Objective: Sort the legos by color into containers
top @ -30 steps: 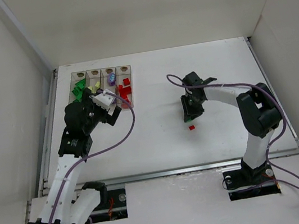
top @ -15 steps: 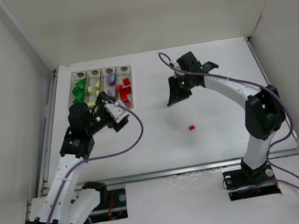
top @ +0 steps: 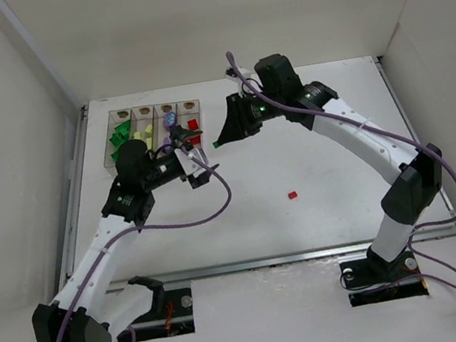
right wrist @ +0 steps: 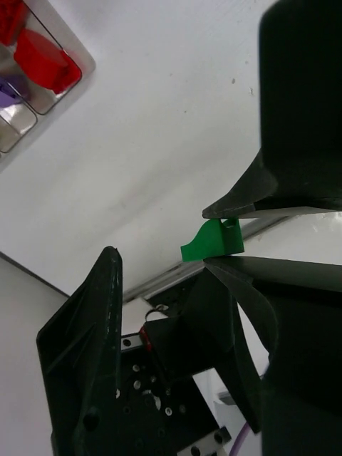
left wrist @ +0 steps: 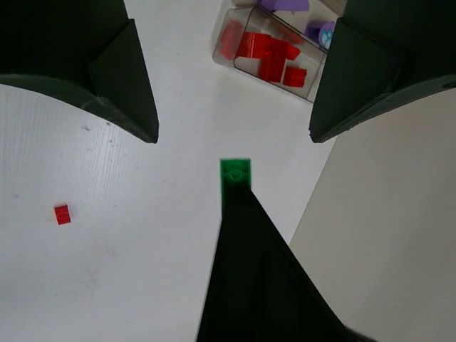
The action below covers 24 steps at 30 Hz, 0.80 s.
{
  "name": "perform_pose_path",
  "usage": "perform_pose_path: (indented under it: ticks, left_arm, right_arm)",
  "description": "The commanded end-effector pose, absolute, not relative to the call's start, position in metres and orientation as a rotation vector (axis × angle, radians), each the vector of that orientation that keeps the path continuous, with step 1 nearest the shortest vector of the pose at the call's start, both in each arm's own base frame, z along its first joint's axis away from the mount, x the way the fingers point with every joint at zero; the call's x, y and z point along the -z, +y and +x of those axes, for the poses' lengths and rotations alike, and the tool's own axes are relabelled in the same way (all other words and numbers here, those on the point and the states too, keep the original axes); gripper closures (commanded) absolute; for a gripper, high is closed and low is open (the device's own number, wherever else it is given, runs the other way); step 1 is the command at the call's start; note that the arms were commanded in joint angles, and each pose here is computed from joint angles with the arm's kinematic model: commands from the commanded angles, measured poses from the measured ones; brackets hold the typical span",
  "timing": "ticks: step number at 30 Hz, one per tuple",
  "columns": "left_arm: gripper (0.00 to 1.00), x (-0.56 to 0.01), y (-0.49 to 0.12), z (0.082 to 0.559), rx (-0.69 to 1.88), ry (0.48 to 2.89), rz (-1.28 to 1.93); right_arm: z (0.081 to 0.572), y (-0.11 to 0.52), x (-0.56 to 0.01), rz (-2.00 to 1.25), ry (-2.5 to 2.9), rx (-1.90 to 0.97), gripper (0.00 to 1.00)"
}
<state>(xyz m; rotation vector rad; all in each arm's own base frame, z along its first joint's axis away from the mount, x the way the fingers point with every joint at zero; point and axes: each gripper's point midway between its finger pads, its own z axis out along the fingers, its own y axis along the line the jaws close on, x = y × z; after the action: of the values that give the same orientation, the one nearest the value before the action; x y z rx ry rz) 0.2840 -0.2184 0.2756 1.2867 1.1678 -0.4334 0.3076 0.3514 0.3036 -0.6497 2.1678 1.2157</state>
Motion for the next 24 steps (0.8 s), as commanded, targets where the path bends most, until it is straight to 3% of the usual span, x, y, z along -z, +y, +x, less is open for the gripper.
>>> perform_pose_path:
  ticks: [1,10,19,24]
  left_arm:
    - [0.18,-0.327,-0.230,0.278,0.436,1.018,1.252]
    - [0.52,-0.318,-0.240,0.278,0.460,1.041,1.271]
    - [0.47,-0.298,-0.236,0.276,0.456,1.100,1.317]
    - [0.67,-0.304,-0.237,0.277,0.490,1.127,1.266]
  right_arm:
    - [0.289,0.363,-0.320,-0.705,2.095,-1.298,1.00]
    - [0.281,0.368,-0.318,-0.728,2.093,-1.309,1.00]
    - [0.281,0.368,-0.326,-0.721,2.066,-1.316,1.00]
    - [0.281,0.368,-0.326,-0.721,2.066,-1.316,1.00]
